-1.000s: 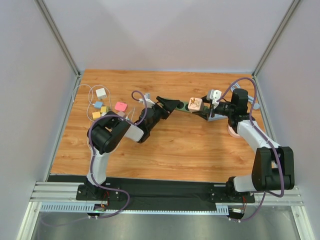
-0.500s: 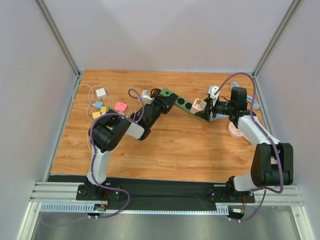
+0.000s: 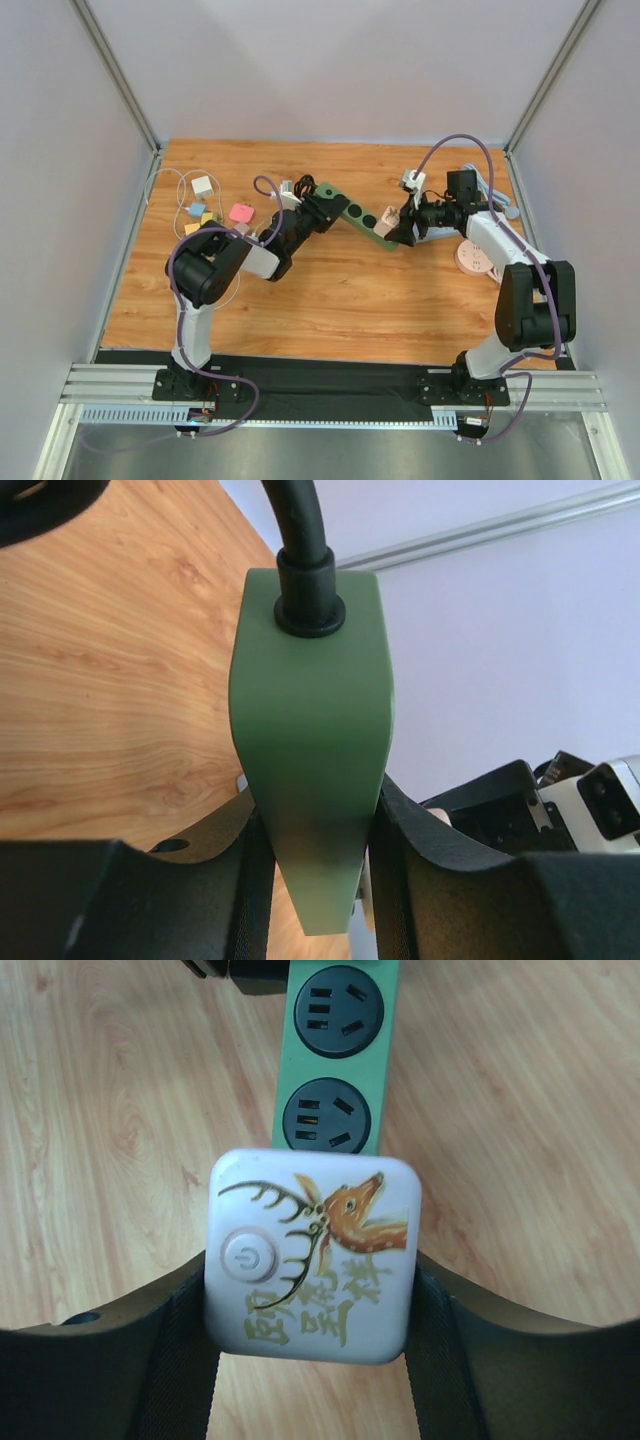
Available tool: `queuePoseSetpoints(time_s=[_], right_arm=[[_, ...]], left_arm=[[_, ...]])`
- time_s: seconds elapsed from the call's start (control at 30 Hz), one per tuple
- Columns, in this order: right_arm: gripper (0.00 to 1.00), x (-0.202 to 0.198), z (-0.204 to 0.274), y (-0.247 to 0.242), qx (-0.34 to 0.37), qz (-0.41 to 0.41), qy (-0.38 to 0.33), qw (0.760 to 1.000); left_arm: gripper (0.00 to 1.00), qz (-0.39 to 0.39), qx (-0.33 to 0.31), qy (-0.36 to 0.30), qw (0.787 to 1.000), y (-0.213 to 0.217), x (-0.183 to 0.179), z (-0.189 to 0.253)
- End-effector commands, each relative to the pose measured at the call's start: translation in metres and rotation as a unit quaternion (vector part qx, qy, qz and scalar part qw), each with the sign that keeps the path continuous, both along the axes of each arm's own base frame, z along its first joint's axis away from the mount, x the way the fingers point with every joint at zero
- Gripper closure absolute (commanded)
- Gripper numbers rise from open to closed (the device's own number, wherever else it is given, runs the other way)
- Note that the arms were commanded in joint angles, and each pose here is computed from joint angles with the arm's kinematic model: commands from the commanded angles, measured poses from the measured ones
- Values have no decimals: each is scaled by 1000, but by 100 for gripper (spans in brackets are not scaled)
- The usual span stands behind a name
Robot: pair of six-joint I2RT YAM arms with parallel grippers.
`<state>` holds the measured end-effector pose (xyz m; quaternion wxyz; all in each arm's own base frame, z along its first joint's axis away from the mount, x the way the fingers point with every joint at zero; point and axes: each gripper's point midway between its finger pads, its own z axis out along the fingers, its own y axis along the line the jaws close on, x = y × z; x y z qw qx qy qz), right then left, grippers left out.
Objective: Pull the plug off the socket
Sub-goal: Remove the plug from the socket.
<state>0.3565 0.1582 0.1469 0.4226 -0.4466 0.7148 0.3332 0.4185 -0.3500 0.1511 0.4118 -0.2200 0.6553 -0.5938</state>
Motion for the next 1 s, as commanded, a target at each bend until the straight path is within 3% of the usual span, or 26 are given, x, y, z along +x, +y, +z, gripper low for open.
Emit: queuePoseSetpoints(time_s=[0.0, 0.13, 0.17, 0.83, 0.93, 0.97], right_arm=[[35, -24, 0, 12, -3, 16, 74, 997], [13, -22, -6, 13, -31, 8, 69, 997], [0, -24, -6, 17, -32, 13, 69, 997], [0, -51, -44, 5, -147, -14, 122, 981], [3, -53, -47, 10, -157, -7, 122, 980], [9, -55, -46, 14, -159, -1, 120, 980]], left_arm=[[100, -54, 17, -71, 996, -11, -22, 35], [100, -69, 27, -62, 995, -14, -28, 29], [100, -72, 28, -60, 995, -15, -28, 28], [100, -90, 45, -67, 993, -12, -32, 23], [100, -90, 44, -66, 993, -11, -31, 22], [100, -90, 44, -66, 993, -12, -31, 23]])
